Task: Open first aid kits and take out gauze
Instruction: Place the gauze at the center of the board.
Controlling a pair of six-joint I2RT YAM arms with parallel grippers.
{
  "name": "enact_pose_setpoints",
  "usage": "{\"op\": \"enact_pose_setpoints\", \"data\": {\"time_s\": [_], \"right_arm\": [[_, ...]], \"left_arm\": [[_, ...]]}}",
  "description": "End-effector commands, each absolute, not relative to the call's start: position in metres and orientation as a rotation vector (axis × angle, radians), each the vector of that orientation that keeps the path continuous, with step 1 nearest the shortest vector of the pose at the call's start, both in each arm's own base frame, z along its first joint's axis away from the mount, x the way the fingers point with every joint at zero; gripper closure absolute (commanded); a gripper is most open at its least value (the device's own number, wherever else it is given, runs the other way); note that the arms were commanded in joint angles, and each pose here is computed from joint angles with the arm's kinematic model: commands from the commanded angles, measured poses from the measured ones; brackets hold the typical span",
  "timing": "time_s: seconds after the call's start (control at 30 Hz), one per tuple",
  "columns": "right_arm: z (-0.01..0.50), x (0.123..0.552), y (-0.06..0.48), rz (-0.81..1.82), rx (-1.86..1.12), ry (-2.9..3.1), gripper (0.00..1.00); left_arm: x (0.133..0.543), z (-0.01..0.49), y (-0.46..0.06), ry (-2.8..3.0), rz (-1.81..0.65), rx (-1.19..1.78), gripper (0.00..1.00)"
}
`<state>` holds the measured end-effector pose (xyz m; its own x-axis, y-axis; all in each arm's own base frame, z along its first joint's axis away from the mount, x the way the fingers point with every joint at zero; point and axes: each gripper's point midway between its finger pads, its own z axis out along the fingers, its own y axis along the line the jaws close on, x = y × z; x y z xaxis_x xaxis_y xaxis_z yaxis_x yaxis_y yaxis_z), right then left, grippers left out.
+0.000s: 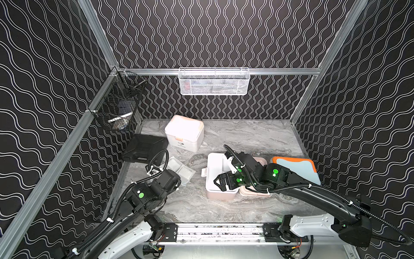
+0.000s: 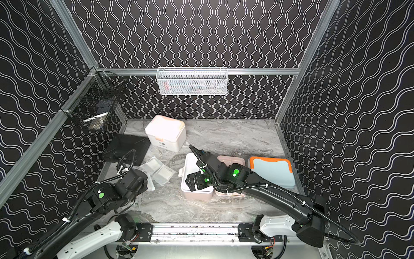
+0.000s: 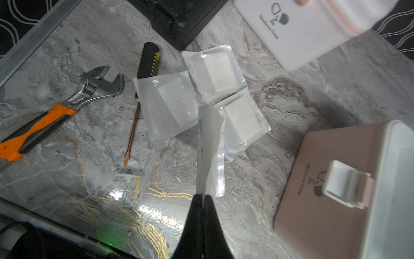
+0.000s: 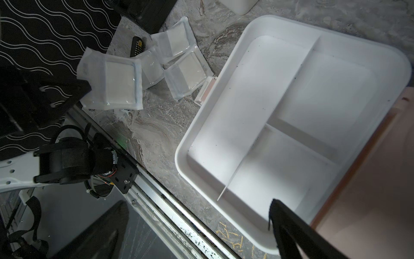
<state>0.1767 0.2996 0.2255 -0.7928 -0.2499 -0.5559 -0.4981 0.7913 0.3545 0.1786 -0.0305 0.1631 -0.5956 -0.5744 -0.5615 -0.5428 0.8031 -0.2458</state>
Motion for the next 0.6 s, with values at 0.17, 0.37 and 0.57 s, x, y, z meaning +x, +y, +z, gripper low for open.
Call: {"op": "enact_pose_setpoints", "data": {"time_s": [0.17,0.37,0.57], "right_arm": [[0.227,0.180,0.299,0.654,-0.565,2.481,0.00],[0.224,0.179,0.298,0.655,-0.560,2.488,0.00],[0.221,0.177,0.296,0.660,-0.552,2.492,0.00]], "left_arm": [[0.164,0.120,-0.026,2.405,-0.034,-1.107,1.00],[0.156,0.098,-0.026,2.414,0.008,-1.279,1.00],[0.168,0.073,-0.038,2.347,-0.136,-1.364,1.00]]}}
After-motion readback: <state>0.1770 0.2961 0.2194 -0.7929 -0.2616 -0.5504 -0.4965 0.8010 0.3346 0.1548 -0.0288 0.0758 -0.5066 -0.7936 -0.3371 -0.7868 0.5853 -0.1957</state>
